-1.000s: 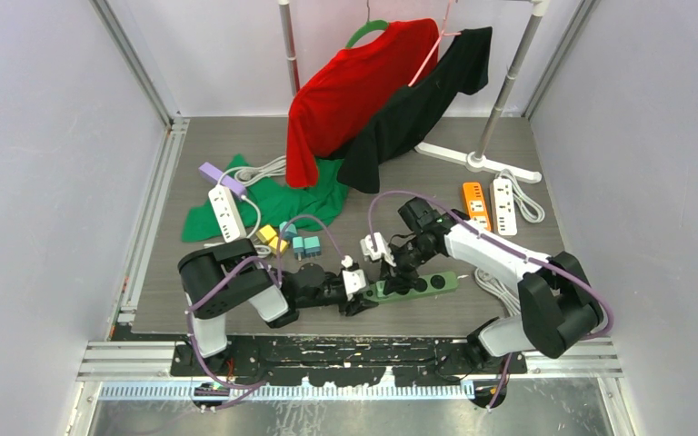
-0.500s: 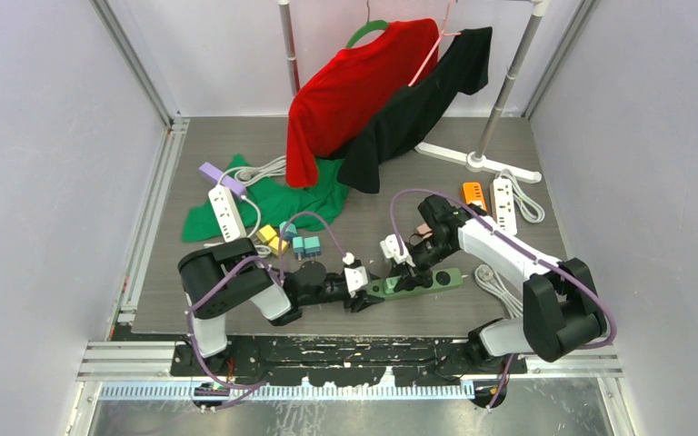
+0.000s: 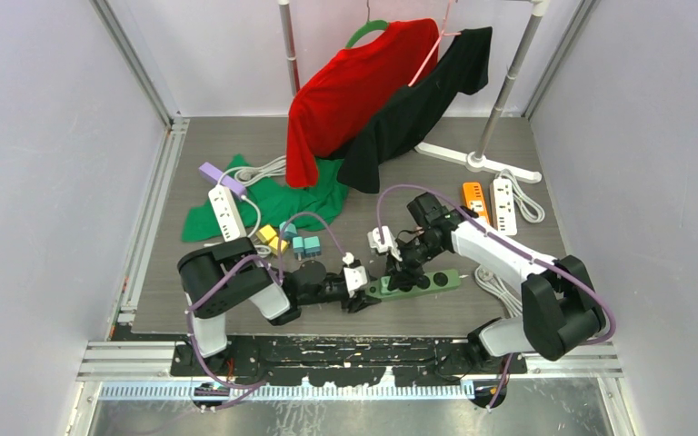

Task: Pull the plug off the socket
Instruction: Remove the plug from the socket.

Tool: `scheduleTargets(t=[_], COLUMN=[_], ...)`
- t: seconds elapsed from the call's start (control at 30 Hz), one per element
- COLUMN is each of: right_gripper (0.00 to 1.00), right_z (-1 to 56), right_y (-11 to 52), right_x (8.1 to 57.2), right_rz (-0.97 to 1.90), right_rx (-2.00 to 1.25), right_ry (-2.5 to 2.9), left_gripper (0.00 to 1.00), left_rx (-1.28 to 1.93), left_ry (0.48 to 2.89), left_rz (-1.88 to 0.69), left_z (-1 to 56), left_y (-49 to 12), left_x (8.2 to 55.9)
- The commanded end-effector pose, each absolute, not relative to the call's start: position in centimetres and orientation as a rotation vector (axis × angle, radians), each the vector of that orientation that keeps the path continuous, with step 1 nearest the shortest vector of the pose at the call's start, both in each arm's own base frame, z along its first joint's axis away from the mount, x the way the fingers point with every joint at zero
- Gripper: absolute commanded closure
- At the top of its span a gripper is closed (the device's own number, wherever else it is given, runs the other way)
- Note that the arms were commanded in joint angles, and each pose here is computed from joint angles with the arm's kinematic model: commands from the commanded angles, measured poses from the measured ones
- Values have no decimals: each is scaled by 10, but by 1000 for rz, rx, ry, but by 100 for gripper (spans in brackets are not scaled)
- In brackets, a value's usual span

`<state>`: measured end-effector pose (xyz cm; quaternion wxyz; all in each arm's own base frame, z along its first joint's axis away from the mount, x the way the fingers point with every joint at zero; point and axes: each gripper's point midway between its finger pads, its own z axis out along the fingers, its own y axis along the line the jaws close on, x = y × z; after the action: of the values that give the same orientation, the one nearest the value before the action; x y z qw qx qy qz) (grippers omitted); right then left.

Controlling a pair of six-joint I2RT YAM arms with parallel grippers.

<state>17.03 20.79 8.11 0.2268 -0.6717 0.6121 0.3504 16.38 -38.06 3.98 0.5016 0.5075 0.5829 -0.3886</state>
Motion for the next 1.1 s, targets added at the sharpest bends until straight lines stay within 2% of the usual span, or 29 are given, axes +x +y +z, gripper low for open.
scheduleTargets(t=[0.0,0.23,0.6,0.73,0.83,0.93,1.07], right_gripper=[97,98,99,99,99,98,98], right_z=[95,94,95,90,91,89,96], right_y=[192,167,205,212,212,196,171], right_x=[210,165,143,164,197,230,246], right_rz=[757,931,1096,989,815,602,513], right_rx=[-1778,-1982,-1972,-1933,-1829,-1721,-1665], right_ry=[1751,1569,1418,1515,1633,1802,1898], left_gripper=[100,100,100,100,100,100,100], left_rx=[1244,1247,1248,1248,1248,1250,1253], left_ry=[1384,1380,1377,1382,1382,1383,1380], left_rz=[-937,-941,-942,-940,-940,-940,-941], left_z=[41,42,42,41,41,41,41], left_y=[-381,-380,-381,-381,-382,-382,-382], left_x=[163,162,162,163,163,163,162])
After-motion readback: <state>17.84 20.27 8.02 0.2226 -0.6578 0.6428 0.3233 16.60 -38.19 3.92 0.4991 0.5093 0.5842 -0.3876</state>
